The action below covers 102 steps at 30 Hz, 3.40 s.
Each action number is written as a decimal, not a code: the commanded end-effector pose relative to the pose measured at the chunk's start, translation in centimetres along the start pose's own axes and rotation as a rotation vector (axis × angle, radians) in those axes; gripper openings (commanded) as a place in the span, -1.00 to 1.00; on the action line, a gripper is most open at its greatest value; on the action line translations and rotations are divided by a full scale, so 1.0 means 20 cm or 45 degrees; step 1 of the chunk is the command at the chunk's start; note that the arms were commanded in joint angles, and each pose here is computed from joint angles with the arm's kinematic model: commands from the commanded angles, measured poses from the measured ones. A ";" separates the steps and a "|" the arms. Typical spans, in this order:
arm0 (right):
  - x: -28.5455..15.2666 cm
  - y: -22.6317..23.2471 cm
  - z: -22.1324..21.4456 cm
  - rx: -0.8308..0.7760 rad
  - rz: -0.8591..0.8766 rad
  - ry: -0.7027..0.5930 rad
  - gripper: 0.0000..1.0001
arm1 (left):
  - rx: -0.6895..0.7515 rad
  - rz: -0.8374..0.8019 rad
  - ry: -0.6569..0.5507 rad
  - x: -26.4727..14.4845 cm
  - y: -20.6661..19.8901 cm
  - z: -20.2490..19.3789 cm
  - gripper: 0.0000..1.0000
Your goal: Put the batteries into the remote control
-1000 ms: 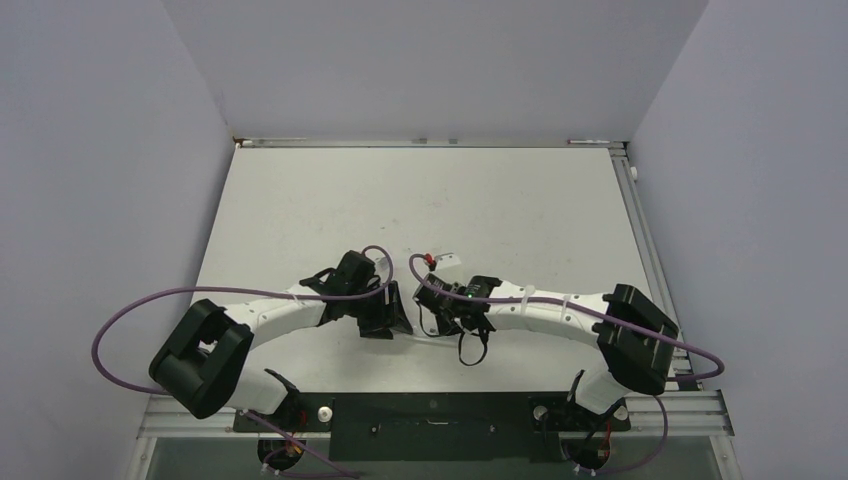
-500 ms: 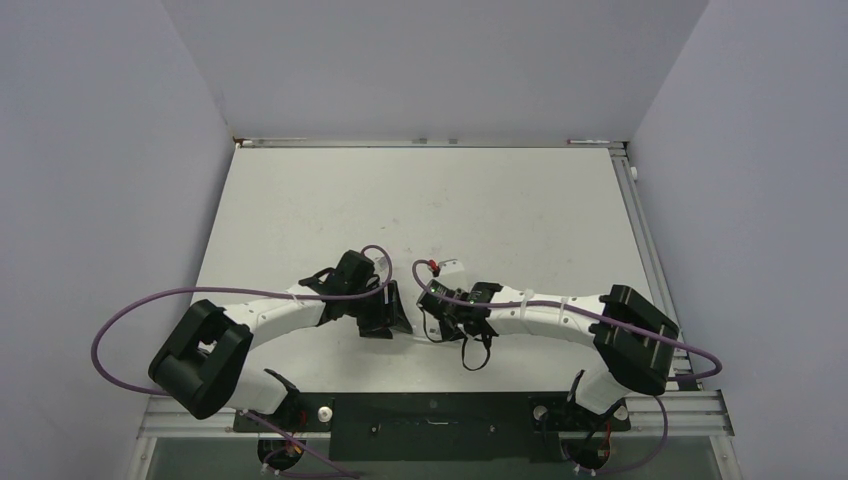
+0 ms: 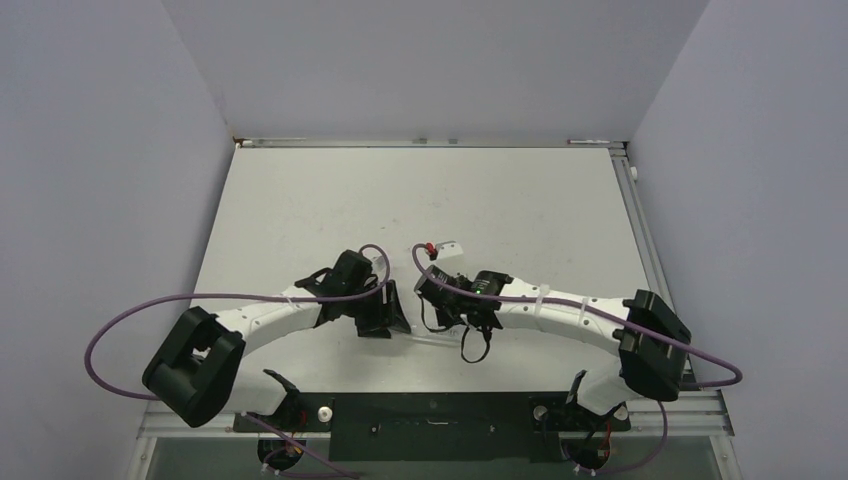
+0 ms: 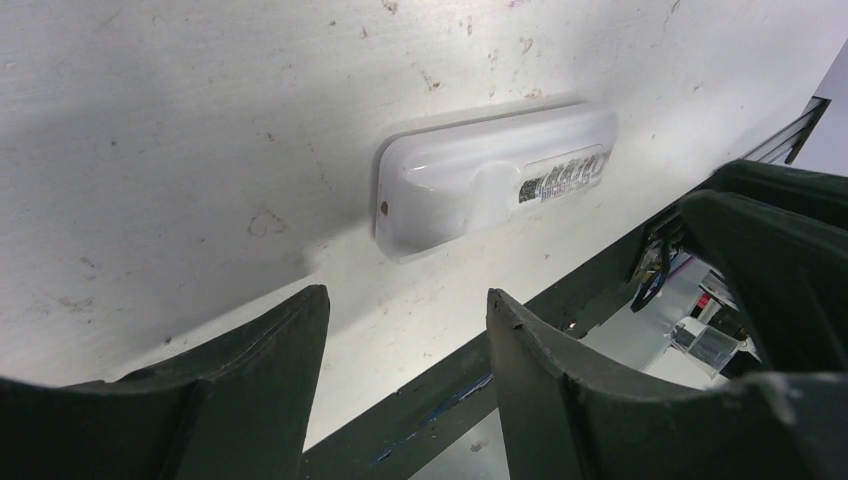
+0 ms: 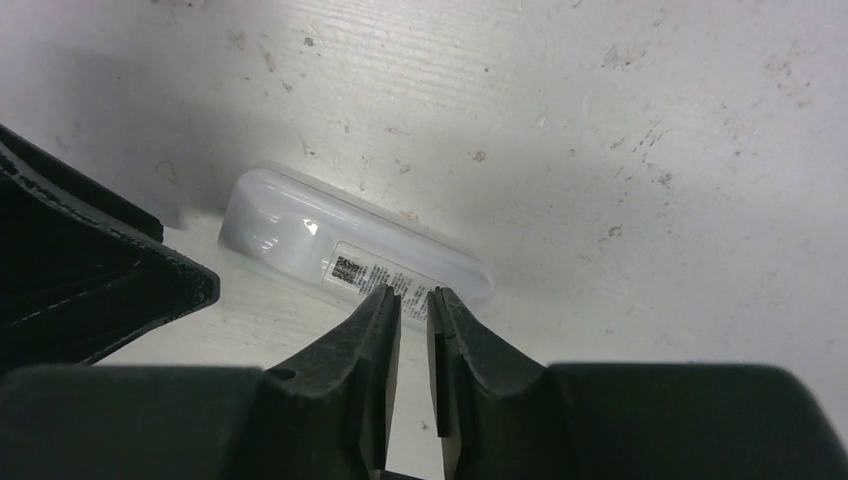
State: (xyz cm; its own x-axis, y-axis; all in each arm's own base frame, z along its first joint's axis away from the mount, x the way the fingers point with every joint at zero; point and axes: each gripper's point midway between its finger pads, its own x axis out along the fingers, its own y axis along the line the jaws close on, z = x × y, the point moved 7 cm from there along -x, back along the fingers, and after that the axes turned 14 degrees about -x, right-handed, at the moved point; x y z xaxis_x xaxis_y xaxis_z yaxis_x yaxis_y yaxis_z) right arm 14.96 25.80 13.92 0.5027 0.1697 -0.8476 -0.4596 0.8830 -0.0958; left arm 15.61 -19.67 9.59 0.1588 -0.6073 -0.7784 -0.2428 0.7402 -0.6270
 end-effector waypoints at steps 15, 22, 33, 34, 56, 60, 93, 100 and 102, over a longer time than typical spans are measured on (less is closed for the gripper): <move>-0.54 -0.35 0.21 0.111 -0.098 -0.604 0.07 | 0.219 0.001 -0.405 -0.46 -0.20 0.11 0.20; -0.65 -0.44 0.15 0.160 -0.071 -0.728 0.29 | 0.251 -0.010 -0.545 -0.62 -0.21 0.09 0.30; -0.78 -0.58 0.07 0.288 -0.125 -0.830 0.66 | 0.257 -0.003 -0.763 -0.82 -0.19 0.07 0.92; -0.78 -0.60 0.06 0.303 -0.135 -0.834 0.66 | 0.255 0.007 -0.778 -0.84 -0.19 0.07 0.92; -0.84 -0.60 -0.04 0.218 0.034 -0.837 0.70 | 0.327 -0.074 -0.937 -0.91 -0.07 0.00 0.92; -0.76 -0.56 -0.05 0.158 0.024 -0.776 0.75 | 0.320 -0.093 -0.965 -0.92 -0.06 -0.01 0.92; 0.07 -0.05 -0.08 -1.166 0.526 -0.011 0.95 | 0.381 -0.220 -0.968 -0.96 -0.08 -0.06 0.92; 0.22 -0.06 -0.11 -1.145 0.600 0.130 0.79 | 0.381 -0.215 -0.965 -0.95 -0.08 -0.05 0.92; 0.24 -0.06 -0.13 -1.151 0.602 0.165 0.71 | 0.382 -0.214 -0.961 -0.95 -0.08 -0.05 0.92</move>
State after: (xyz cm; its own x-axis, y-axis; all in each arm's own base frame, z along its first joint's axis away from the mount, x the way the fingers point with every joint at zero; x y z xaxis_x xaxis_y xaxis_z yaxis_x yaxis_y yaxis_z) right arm 15.20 23.23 8.28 0.0877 0.2711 -0.9585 -0.9932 0.0978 -0.0632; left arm 11.48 -9.31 24.97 0.7852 -0.4257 -0.4497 0.0577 0.7734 -0.6313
